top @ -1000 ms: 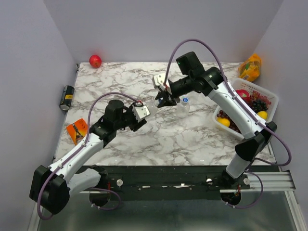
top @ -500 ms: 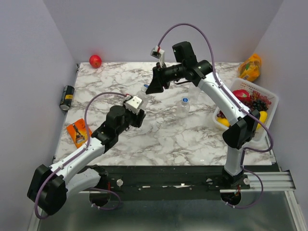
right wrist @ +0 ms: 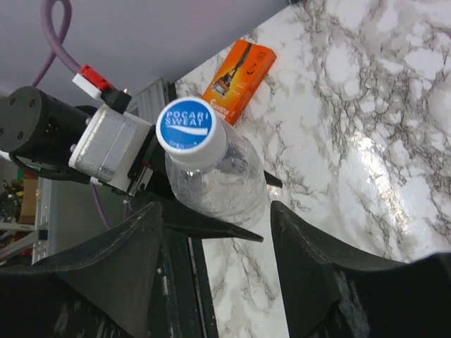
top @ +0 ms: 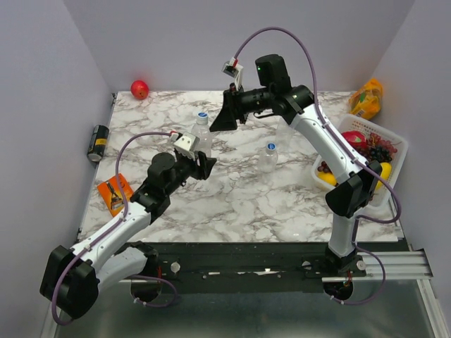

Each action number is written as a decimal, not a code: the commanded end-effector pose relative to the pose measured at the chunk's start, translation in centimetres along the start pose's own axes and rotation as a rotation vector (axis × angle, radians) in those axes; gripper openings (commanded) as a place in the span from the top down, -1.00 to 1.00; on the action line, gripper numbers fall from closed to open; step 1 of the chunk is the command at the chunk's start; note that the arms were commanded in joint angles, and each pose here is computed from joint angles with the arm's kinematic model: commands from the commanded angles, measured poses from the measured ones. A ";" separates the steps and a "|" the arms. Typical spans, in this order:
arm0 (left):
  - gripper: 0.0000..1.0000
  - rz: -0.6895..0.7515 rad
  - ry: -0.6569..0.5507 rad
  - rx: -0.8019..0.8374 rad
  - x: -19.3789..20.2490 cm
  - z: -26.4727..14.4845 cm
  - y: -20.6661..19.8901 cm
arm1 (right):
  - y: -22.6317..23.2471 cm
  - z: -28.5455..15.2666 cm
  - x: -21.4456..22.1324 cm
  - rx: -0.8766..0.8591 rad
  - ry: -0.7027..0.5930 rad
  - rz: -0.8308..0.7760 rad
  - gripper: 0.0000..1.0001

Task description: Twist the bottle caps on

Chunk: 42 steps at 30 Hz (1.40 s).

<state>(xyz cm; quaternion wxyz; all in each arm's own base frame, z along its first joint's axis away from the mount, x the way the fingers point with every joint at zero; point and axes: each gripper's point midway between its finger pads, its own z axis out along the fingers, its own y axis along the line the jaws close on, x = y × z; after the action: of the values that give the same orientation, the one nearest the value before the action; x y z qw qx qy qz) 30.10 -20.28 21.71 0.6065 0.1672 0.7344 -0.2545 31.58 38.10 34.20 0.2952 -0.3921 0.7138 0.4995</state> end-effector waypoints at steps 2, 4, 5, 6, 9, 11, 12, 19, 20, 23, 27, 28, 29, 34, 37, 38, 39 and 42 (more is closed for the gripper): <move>1.00 -0.025 -0.003 0.126 0.2 0.1 -2.3 | 1.5 0.0 -3.9 -0.077 -0.128 -0.077 -0.42; 1.00 -0.026 -0.004 0.145 0.2 0.2 -2.7 | 1.3 0.7 -3.9 -0.085 -0.133 -0.090 -0.42; 1.00 -0.023 0.000 0.153 0.2 0.3 -2.8 | 1.6 1.0 -3.9 -0.093 -0.130 -0.093 -0.42; 1.00 -0.024 -0.003 0.159 0.1 0.3 -2.9 | 1.6 1.3 -3.8 -0.097 -0.127 -0.094 -0.42; 1.00 -0.015 -0.010 0.168 -0.2 0.4 -3.0 | 1.9 2.4 -3.4 -0.124 -0.113 -0.101 -0.40; 1.00 -0.009 -0.016 0.170 -0.5 0.6 -3.1 | 1.8 3.1 -3.0 -0.119 -0.102 -0.094 -0.39; 1.00 -0.006 -0.018 0.170 -0.5 0.6 -3.1 | 1.7 3.3 -3.0 -0.110 -0.102 -0.095 -0.38; 1.00 0.005 -0.027 0.164 -1.0 0.8 -2.9 | 0.8 3.8 -2.1 -0.086 -0.082 -0.082 0.04; 1.00 0.005 -0.025 0.162 -0.9 0.8 -2.8 | 0.7 3.8 -2.1 -0.089 -0.085 -0.096 0.19; 0.48 0.015 -0.012 0.154 -0.3 0.9 -2.6 | 0.6 3.8 -2.6 -0.087 -0.104 -0.176 0.77; -0.97 0.039 0.062 0.031 1.8 0.2 -0.1 | -0.2 3.0 -3.2 -0.027 -0.153 -0.382 0.99; -0.97 0.042 0.083 -0.004 2.3 -0.1 0.6 | -0.5 2.7 -2.8 -0.004 -0.171 -0.422 0.99; -0.97 0.043 0.090 -0.035 2.3 -0.6 1.3 | -0.9 2.7 -2.6 0.011 -0.177 -0.477 0.99; -0.97 0.061 0.209 -0.176 4.7 -3.6 4.0 | -2.3 2.7 -1.6 0.071 -0.221 -0.582 0.99; -0.97 0.059 0.240 -0.201 4.8 -5.5 4.3 | -3.7 3.4 -0.7 0.093 -0.217 -0.594 0.99; -0.97 0.052 0.218 -0.213 3.9 -6.1 4.4 | -4.3 3.7 0.2 0.096 -0.208 -0.589 0.99; -0.97 0.028 0.236 -0.234 4.2 -6.6 4.6 | -4.4 3.9 0.5 0.097 -0.210 -0.598 0.99; -0.97 -0.010 0.226 -0.381 3.0 -7.2 7.6 | -5.4 4.3 1.1 0.115 -0.230 -0.640 0.98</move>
<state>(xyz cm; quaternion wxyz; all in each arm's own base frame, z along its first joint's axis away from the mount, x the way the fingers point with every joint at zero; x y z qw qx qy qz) 27.21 -14.41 18.99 0.5594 0.1463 0.7989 -0.1658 34.33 40.77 28.24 0.4701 -0.5100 0.5866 0.4181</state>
